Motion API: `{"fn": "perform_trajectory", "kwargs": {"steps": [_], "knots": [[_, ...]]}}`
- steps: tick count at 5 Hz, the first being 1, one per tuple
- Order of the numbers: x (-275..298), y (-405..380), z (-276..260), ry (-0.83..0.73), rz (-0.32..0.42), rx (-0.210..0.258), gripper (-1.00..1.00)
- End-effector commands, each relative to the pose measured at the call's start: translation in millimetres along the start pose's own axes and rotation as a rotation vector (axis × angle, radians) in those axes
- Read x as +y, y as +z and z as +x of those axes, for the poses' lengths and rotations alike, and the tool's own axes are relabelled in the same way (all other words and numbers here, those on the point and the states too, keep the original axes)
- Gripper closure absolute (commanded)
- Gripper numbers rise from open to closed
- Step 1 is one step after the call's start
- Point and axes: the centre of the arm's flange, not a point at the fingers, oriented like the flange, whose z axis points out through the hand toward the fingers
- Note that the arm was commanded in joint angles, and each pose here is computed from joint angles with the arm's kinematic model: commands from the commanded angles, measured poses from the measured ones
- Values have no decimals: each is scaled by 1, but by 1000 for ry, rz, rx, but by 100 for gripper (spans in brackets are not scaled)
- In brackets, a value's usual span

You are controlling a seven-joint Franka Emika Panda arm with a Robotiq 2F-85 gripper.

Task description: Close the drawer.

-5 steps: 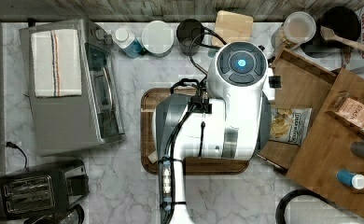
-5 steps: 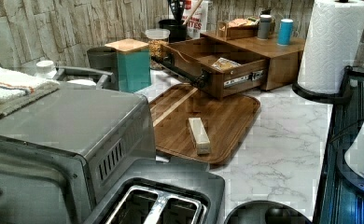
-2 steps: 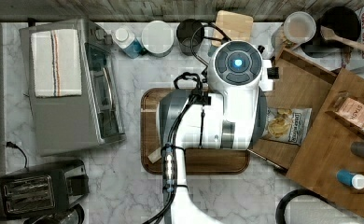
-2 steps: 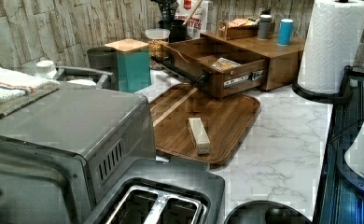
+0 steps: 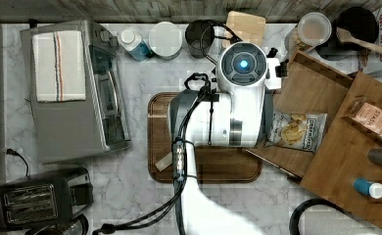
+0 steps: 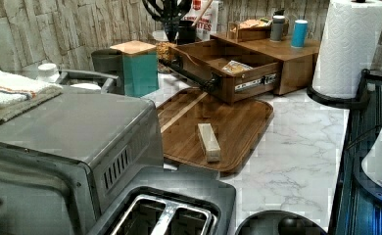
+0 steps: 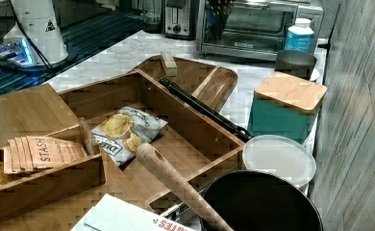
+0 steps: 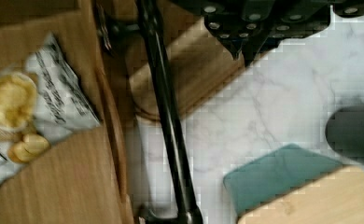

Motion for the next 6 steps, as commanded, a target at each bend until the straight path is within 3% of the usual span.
{"fn": "perform_trajectory", "kwargs": {"steps": [1,2,3,5,6], "knots": [[-23,33,22,-58,-51,41,100],[-25,56,40,-74,-46,49,100],[-32,75,49,-52,-49,101,100],[-29,96,72,-92,-81,110,100],[-21,92,84,-105,-88,91,100]]}}
